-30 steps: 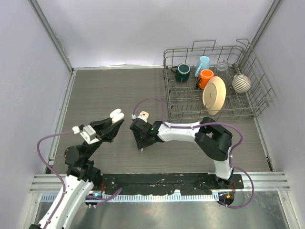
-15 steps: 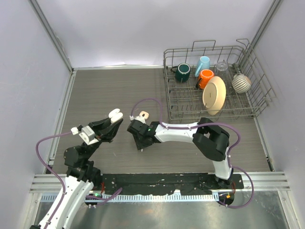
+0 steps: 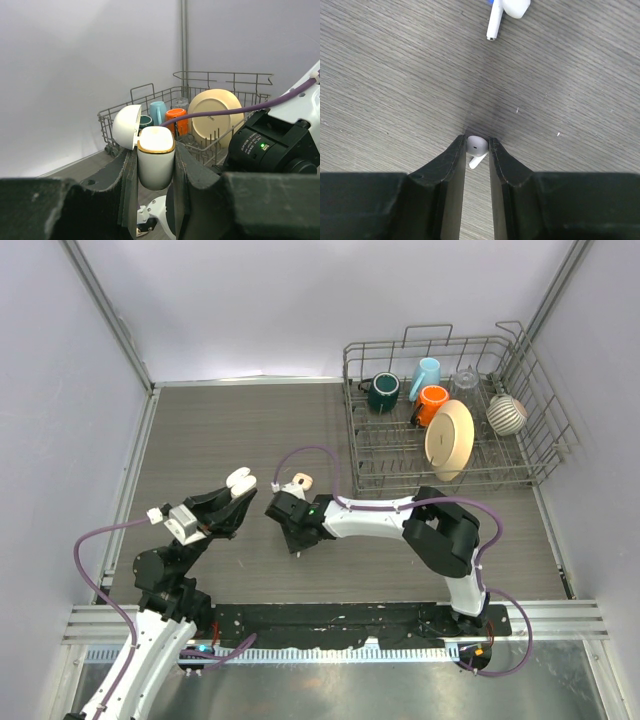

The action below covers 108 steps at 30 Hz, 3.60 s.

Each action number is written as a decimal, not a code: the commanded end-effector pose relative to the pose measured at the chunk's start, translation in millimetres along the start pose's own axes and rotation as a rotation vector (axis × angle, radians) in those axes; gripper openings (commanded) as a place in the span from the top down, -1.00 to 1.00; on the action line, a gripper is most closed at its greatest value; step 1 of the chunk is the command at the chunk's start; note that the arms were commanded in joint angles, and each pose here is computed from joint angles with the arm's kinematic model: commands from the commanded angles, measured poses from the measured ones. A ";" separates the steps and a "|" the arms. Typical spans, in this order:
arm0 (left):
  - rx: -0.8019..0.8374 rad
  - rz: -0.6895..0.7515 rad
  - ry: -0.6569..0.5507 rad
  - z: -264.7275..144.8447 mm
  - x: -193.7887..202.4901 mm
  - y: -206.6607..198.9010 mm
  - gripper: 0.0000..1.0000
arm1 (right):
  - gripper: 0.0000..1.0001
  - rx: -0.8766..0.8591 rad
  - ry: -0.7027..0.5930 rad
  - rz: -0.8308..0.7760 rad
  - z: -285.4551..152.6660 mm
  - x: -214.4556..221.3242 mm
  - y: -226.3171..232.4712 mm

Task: Insert the wireless bluetooth earbuds into the charging case
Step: Pick up the earbud from the center of the board, then place the earbud in the charging case.

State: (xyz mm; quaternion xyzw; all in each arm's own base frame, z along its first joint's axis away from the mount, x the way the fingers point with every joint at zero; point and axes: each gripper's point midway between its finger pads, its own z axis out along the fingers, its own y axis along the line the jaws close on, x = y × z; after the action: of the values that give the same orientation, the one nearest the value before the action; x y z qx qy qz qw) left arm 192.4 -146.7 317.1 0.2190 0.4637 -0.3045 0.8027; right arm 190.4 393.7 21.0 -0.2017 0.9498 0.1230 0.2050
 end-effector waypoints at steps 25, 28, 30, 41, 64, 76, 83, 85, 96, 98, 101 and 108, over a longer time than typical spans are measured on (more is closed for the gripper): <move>-0.009 -0.006 -0.028 6.3 -6.8 3.0 1.00 | 0.99 0.065 -0.620 0.075 -129.9 -103.0 -42.6; -0.010 -0.011 -0.030 6.9 -7.3 3.3 1.00 | 0.98 0.028 -0.724 0.104 -162.6 -119.6 -43.4; -0.010 -0.018 -0.028 7.3 -6.8 3.3 1.00 | 0.98 -0.003 -0.795 0.116 -188.3 -131.0 -43.4; 0.025 -0.051 -0.030 11.3 -5.7 -2.3 1.00 | 0.98 -0.180 -1.032 0.173 -280.3 -168.5 -31.1; 0.061 -0.071 -0.004 15.7 6.0 -5.7 1.00 | 0.98 -0.516 -1.297 -0.116 -343.6 -179.6 55.5; 0.089 -0.066 0.003 15.9 8.3 -9.8 1.00 | 0.98 -0.523 -1.270 -0.192 -323.5 -181.2 78.3; 0.101 -0.067 0.014 15.8 10.7 -11.6 1.00 | 0.99 -0.511 -1.277 -0.195 -324.1 -184.0 78.3; 0.105 -0.068 0.010 16.0 9.3 -12.5 1.00 | 0.98 -0.495 -1.271 -0.198 -320.2 -183.6 76.6; 0.108 -0.065 -0.030 17.0 -5.1 -14.3 1.00 | 0.98 -0.417 -1.210 -0.283 -288.1 -171.9 70.4; 0.112 -0.069 -0.042 18.0 -8.1 -14.9 1.00 | 0.99 -0.416 -1.204 -0.286 -285.2 -170.9 70.7; 0.124 -0.078 -0.044 18.6 -9.0 -17.0 1.00 | 0.99 -0.409 -1.190 -0.295 -278.8 -169.2 70.9; 0.123 -0.080 -0.064 18.3 -14.9 -17.5 1.00 | 0.99 -0.380 -1.183 -0.334 -271.6 -166.2 68.1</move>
State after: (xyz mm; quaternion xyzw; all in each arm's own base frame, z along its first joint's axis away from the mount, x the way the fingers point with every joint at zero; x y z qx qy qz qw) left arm 198.6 -170.0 306.2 0.2367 0.4791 -0.3695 0.7602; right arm 205.4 425.3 348.9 -0.2646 0.5978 0.3662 0.6622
